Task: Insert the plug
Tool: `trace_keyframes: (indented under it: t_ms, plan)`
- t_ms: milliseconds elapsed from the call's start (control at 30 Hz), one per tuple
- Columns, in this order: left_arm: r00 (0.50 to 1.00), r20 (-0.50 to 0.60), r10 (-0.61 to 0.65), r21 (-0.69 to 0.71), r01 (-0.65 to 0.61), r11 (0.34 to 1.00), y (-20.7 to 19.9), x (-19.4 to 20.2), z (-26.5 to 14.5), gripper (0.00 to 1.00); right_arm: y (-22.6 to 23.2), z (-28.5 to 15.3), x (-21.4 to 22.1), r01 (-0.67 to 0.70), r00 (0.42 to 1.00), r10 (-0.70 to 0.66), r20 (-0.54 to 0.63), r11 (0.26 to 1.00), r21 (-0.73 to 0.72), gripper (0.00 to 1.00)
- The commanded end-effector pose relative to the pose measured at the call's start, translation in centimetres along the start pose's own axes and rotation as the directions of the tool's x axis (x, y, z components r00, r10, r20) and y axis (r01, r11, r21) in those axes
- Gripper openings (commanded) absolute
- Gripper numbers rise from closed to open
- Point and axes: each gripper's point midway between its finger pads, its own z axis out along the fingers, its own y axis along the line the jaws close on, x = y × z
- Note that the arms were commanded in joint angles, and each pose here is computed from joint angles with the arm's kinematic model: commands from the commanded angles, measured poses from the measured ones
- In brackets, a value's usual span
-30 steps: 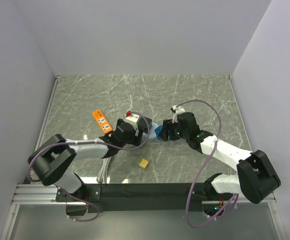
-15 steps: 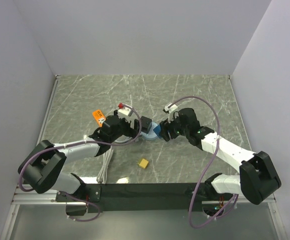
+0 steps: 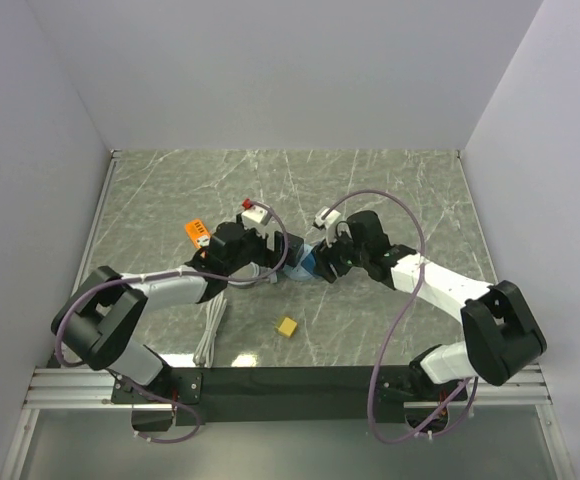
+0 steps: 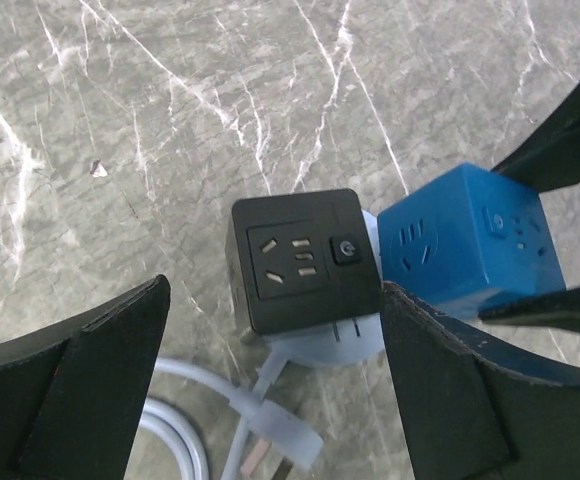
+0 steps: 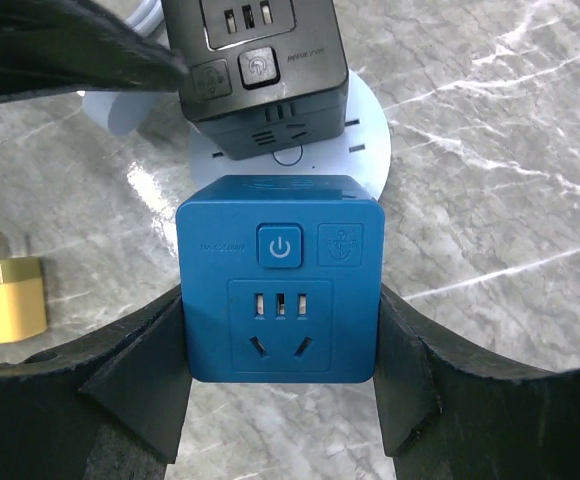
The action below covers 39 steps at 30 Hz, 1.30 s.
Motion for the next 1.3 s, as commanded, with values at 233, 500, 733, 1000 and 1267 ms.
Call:
trace_keyframes:
  t_ms: [233,500,733,1000,1267]
  plan:
    - [0.998,0.029,-0.06,0.021,0.06,0.998,0.3,-1.4,2.5,0.91,-0.6,0.4,-4.1,0.09,0.993,-0.089,0.083,0.996,-0.005,0.0]
    - [0.999,-0.008,-0.049,0.036,0.049,0.998,0.2,-0.5,3.1,0.88,-0.4,1.6,-2.7,0.07,0.997,-0.071,-0.021,0.996,-0.057,0.0]
    - [0.998,-0.046,-0.034,0.024,0.035,0.999,0.6,0.1,3.6,0.87,-0.9,1.5,-1.7,0.062,0.995,-0.064,-0.073,0.998,-0.019,0.0]
    - [0.998,-0.064,-0.02,0.008,0.021,1.0,1.0,0.5,3.9,0.86,-1.6,1.7,-1.1,0.068,0.989,-0.066,-0.133,0.998,0.008,0.0]
    - [0.997,-0.08,-0.012,0.007,0.013,1.0,1.3,0.8,4.4,0.86,-2.3,2.4,0.0,0.074,0.978,-0.066,-0.198,0.997,0.036,0.0]
